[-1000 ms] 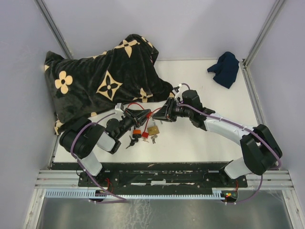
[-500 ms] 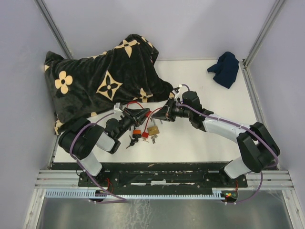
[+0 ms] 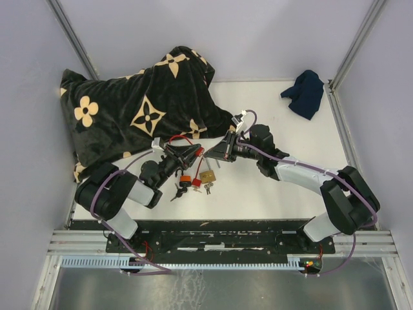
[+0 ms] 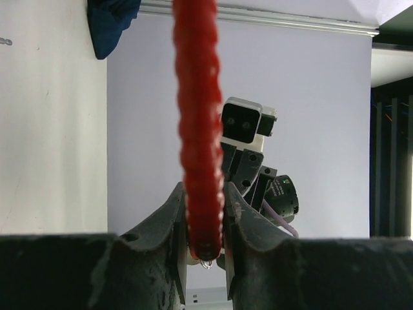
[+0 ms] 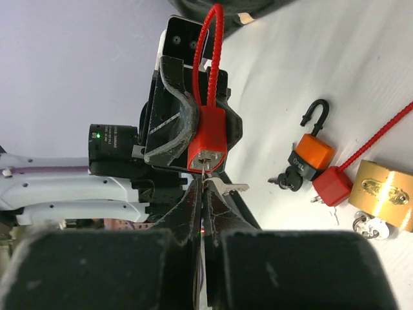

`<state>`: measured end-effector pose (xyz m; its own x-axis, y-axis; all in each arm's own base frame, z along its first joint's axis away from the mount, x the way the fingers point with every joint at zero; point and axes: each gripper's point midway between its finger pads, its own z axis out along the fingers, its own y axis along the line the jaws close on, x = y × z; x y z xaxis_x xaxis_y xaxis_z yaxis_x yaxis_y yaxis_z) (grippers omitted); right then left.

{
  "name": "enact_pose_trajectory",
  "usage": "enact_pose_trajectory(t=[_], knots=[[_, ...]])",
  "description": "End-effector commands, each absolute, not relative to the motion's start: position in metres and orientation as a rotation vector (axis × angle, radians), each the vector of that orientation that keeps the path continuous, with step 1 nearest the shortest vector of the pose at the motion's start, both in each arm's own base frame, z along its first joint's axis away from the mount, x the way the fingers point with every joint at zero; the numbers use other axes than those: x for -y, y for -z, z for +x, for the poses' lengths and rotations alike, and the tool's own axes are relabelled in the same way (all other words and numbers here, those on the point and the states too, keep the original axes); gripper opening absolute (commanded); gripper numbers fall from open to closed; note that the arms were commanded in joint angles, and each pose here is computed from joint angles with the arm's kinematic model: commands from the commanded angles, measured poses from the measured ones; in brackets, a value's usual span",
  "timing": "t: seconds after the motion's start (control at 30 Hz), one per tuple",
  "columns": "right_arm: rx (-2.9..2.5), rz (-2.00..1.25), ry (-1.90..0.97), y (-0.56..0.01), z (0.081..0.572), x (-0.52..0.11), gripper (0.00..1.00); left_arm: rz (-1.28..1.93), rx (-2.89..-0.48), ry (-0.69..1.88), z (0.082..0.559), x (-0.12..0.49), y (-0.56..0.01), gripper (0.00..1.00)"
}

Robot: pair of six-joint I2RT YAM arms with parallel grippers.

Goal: Unlock with the key
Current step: Unlock the lock.

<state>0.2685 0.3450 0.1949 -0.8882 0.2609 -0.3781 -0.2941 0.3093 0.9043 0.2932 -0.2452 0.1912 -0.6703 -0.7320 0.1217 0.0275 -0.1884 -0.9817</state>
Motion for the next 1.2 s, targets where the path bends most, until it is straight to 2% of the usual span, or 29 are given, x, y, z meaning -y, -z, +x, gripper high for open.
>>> enact_pose_trajectory(t=[0.0, 0.4, 0.57, 0.67, 0.87, 0.97, 1.17], knots=[[-1.916, -0.219, -1.564, -0.228, 0.268, -0.354, 0.02, -0.614, -1.435, 2.076, 0.263, 0.25, -0.241, 0.03], [-1.816, -0.05, -1.834, -0.251, 0.279, -0.366, 0.02, -0.364, -1.4, 2.052, 0.24, 0.256, -0.261, 0.03], [-1.768, -0.241, -1.781, -0.257, 0.276, -0.374, 0.02, -0.34, -1.429, 2.034, 0.234, 0.256, -0.255, 0.03], [-1.8, -0.346, -1.625, -0.245, 0.277, -0.376, 0.02, -0.345, -1.46, 2.004, 0.237, 0.258, -0.249, 0.03], [-1.743, -0.441, -1.483, -0.251, 0.281, -0.37, 0.02, -0.333, -1.561, 1.846, 0.243, 0.258, -0.236, 0.03], [-1.656, -0.404, -1.617, -0.273, 0.277, -0.376, 0.02, -0.318, -1.579, 1.792, 0.243, 0.256, -0.236, 0.03], [-1.423, -0.255, -1.933, -0.318, 0.281, -0.368, 0.02, -0.252, -1.503, 1.842, 0.229, 0.253, -0.252, 0.03]])
